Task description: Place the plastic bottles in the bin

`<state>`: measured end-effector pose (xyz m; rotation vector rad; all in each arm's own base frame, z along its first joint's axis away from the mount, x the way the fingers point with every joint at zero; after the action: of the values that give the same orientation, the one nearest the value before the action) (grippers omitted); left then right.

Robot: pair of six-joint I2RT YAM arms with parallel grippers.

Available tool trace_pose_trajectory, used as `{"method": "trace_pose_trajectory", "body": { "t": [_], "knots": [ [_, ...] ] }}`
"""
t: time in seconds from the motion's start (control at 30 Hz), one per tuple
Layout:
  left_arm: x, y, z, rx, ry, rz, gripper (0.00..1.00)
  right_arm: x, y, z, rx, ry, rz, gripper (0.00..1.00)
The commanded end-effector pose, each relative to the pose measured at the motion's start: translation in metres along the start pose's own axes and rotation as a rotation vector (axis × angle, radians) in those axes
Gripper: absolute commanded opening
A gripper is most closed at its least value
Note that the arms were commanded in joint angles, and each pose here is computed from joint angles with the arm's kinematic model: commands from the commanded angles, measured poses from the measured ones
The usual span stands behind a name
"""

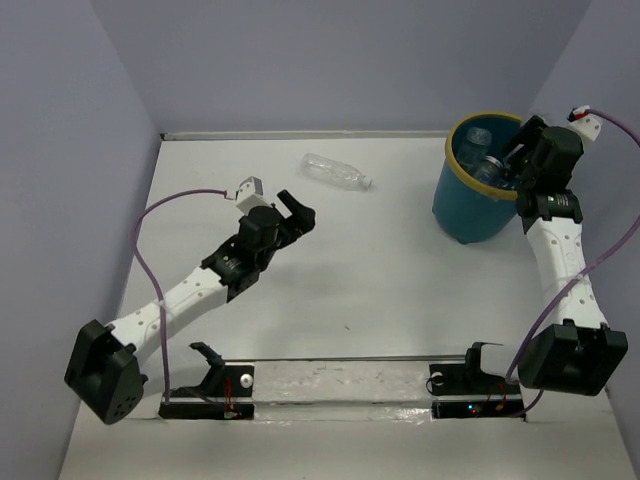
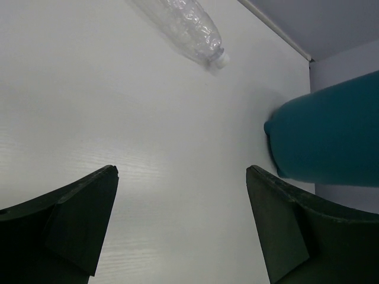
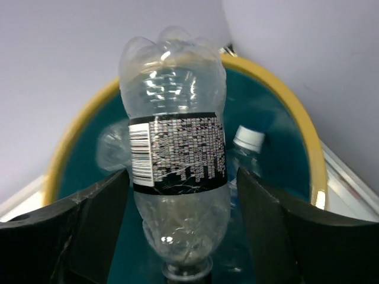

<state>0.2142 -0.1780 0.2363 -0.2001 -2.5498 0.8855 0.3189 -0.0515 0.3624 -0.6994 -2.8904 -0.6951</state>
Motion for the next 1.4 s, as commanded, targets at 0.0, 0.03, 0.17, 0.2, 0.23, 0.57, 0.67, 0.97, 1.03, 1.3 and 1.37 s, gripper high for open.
{"method": "trace_pose_trajectory", "body": {
  "t": [0.0,0.03,0.17,0.2,0.23,0.57,0.67,0.97,1.03,1.3,1.37],
  "knots": [
    [-0.043,-0.037,-0.028,0.052,-0.135,-0.009,0.99,-0.006,-0.003,0.002,-0.042,-0.064,0.005,0.87],
    [-0.051,-0.046,-0.039,0.084,-0.159,-0.009,0.99,0.0,-0.001,-0.002,-0.05,-0.07,-0.023,0.93],
    [-0.101,-0.046,-0.048,0.136,-0.14,-0.084,0.99,0.022,0.013,-0.018,-0.057,-0.049,-0.165,0.99],
    [-0.12,-0.041,-0.041,0.133,-0.118,-0.117,0.99,0.029,0.018,-0.019,-0.055,-0.025,-0.233,0.99],
    [-0.129,-0.04,-0.043,0.139,-0.121,-0.127,0.99,0.036,0.021,-0.02,-0.058,-0.015,-0.281,0.99],
    [-0.232,-0.045,-0.065,0.202,-0.088,-0.202,0.99,0.104,0.051,-0.001,-0.009,0.166,-0.815,0.99],
    [-0.255,-0.039,-0.06,0.205,-0.085,-0.275,0.99,0.121,0.065,0.006,0.011,0.198,-0.955,0.99],
    [-0.31,-0.023,-0.033,0.193,0.002,-0.373,0.99,0.128,0.083,0.029,0.061,0.287,-1.04,0.98],
    [-0.318,-0.013,-0.024,0.191,0.021,-0.402,0.99,0.129,0.083,0.03,0.059,0.292,-1.045,0.98],
    [-0.336,0.011,-0.017,0.211,0.042,-0.378,0.63,0.134,0.092,0.049,0.055,0.362,-1.082,0.97],
    [-0.338,0.017,-0.019,0.179,0.042,-0.352,0.6,0.137,0.095,0.055,0.066,0.385,-1.09,0.97]
  ]
}}
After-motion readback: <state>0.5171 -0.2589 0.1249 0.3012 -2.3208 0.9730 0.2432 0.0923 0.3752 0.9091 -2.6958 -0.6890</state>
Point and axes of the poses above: each gripper's point midway between its finger pads, its own x axis back along the fingers, its own y axis along the line the jaws close on, z = x × y, the point moved 10 cm from there along x, back along the fingers, and after that the axes turned 4 degrees about -x, right-handed, at the moved point
